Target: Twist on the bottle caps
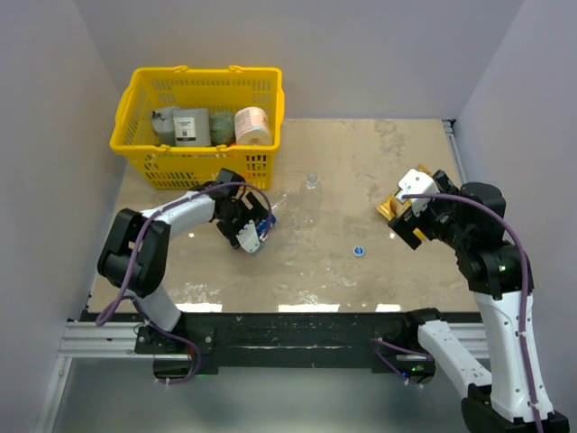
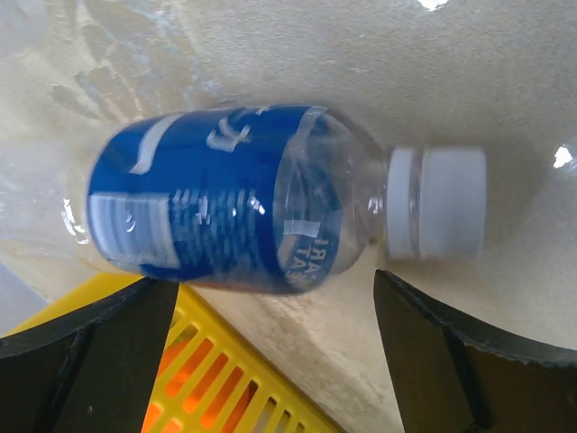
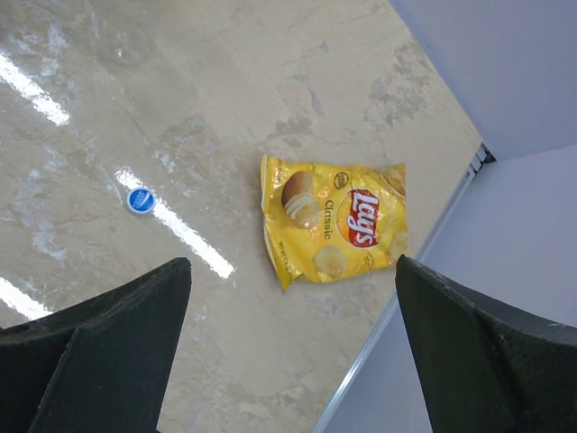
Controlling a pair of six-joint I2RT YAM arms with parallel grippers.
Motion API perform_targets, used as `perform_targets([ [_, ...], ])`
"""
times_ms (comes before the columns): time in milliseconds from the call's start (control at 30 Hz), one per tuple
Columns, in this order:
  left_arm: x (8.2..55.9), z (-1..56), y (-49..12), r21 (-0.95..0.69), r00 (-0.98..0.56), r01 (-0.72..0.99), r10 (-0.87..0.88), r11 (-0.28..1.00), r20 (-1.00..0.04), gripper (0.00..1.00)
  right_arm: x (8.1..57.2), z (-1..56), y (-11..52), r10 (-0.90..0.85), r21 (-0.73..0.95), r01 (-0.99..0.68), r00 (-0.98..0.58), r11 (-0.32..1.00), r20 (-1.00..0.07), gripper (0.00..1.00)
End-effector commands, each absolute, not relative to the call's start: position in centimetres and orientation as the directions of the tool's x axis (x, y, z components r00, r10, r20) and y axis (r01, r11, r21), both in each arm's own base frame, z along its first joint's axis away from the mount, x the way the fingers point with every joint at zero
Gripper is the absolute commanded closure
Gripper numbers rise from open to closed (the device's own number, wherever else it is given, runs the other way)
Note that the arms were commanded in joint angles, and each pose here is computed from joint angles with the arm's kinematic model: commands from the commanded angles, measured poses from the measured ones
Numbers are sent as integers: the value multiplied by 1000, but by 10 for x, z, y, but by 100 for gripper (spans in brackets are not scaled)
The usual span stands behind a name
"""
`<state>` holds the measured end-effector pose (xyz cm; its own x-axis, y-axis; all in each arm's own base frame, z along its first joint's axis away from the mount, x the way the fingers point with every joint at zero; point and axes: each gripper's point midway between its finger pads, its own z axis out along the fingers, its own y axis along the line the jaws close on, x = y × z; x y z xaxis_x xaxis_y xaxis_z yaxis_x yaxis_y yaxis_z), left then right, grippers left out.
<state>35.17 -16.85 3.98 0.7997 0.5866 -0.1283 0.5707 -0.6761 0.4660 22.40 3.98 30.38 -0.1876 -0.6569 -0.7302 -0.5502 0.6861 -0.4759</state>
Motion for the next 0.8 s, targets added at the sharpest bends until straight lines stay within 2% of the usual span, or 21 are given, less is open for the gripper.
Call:
perform_targets([
  [0,382,65,-197,494,953,-65,93,-867,288,5,219,303,36,-643,-465,-530,-215,709,-735,1],
  [67,389,81,-204,556,946,-41,147,-830,290,4,221,303,36,-644,-466,-530,-214,708,-734,1],
  [133,399,97,-210,615,930,74,276,-785,240,3,224,304,37,-644,-467,-531,-210,707,-736,1],
  [167,408,107,-209,629,903,119,347,-768,253,3,226,304,38,-643,-467,-532,-207,706,-737,1],
  [200,416,117,-207,675,858,220,469,-704,208,3,227,301,40,-643,-461,-542,-208,703,-737,1],
  [267,429,140,-187,685,762,338,614,-645,203,4,229,298,41,-641,-454,-548,-210,703,-738,1],
  [300,427,138,-172,682,681,469,722,-561,125,4,230,298,42,-641,-453,-552,-207,700,-739,1],
  [367,434,152,-156,706,533,573,844,-416,65,5,233,297,43,-638,-452,-550,-205,702,-742,1],
  [400,434,166,-156,722,422,645,905,-252,-62,5,234,297,43,-636,-451,-549,-205,704,-744,1],
  [467,432,180,-166,701,311,710,923,-66,-228,4,238,295,44,-628,-443,-548,-208,710,-750,1],
  [500,429,199,-176,647,191,753,901,120,-390,4,240,294,46,-623,-436,-550,-211,713,-753,1],
  [567,422,193,-197,512,89,825,840,239,-535,5,243,293,49,-607,-413,-557,-219,720,-764,1],
  [633,408,181,-211,357,-61,867,786,346,-615,5,244,292,52,-594,-393,-564,-227,726,-772,1],
  [700,406,173,-216,296,-144,852,737,432,-661,4,245,293,55,-591,-380,-578,-231,723,-773,1],
  [767,397,152,-207,281,-190,836,730,471,-657,4,248,292,55,-596,-377,-583,-240,720,-767,1],
])
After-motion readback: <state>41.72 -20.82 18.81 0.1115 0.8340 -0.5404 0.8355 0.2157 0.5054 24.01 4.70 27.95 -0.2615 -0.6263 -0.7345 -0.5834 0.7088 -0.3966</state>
